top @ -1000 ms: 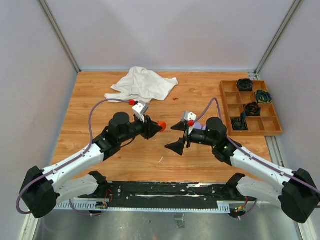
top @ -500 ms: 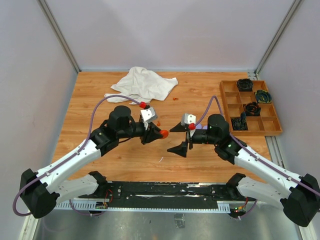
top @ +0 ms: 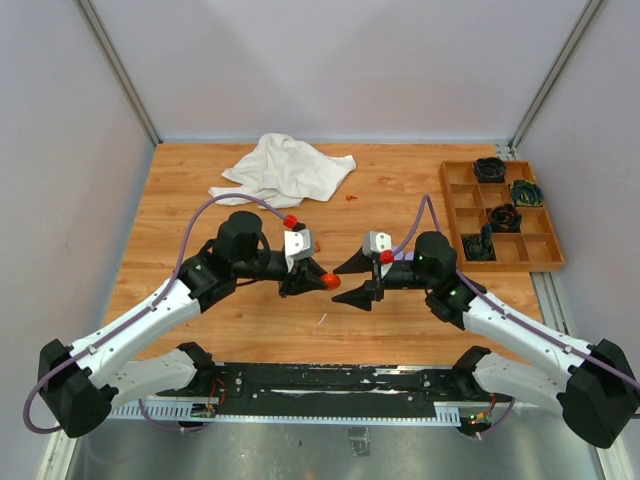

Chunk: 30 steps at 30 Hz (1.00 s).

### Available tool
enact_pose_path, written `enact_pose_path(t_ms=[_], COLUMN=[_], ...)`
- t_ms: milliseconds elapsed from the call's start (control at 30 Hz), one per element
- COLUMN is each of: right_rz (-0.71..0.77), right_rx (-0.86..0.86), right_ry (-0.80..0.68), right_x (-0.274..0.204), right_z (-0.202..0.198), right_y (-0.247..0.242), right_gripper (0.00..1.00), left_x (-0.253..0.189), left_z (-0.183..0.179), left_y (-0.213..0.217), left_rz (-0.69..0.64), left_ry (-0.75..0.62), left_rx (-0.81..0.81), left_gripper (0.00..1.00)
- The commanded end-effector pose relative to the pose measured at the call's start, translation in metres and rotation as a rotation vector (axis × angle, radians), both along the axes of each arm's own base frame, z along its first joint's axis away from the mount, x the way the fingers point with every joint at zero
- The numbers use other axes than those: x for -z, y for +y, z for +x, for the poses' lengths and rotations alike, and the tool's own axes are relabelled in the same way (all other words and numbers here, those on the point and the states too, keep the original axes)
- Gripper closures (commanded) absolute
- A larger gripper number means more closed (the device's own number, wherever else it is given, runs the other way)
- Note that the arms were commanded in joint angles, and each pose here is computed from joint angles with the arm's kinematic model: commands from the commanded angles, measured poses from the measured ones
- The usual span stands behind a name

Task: Insert the wireless bluetooth earbuds into the charging case
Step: Pick up the charging case at the center of the board.

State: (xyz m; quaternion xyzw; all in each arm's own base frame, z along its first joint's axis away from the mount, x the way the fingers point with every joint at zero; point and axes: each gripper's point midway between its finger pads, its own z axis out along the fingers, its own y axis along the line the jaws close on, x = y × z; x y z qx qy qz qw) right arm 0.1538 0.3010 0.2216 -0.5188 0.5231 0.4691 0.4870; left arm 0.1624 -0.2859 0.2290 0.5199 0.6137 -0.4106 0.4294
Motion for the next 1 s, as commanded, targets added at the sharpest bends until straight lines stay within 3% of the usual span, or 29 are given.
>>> enact_pose_path(t_ms=[0, 700, 867, 967], right_rz=[0.064, 0.114, 0.117, 0.127], right_rx=[-0.037, -0.074, -0.076, -0.073], right_ry=[-0.024, -0.013, -0.009, -0.011], right_x=[-0.009, -0.005, -0.002, -0.002], right_z=[-0.004, -0.008, -0.008, -0.008], right_y=[0.001, 0.006, 0.006, 0.005], right_gripper=[0.44, 0.68, 0.80, 0.89], left_x=[-0.034, -0.044, -0.046, -0.046], left_z=[-0.010, -0.018, -0.018, -0.017], left_y=[-0.005, -0.009, -0.009, -0.008], left_rz=[-0.079, -0.128, -0.137, -0.139], left_ry=[-0.080, -0.075, -0.079, -0.077], left_rx=[0.070, 0.103, 0.099, 0.089], left_gripper=[0.97, 1.00, 0.99, 0.93])
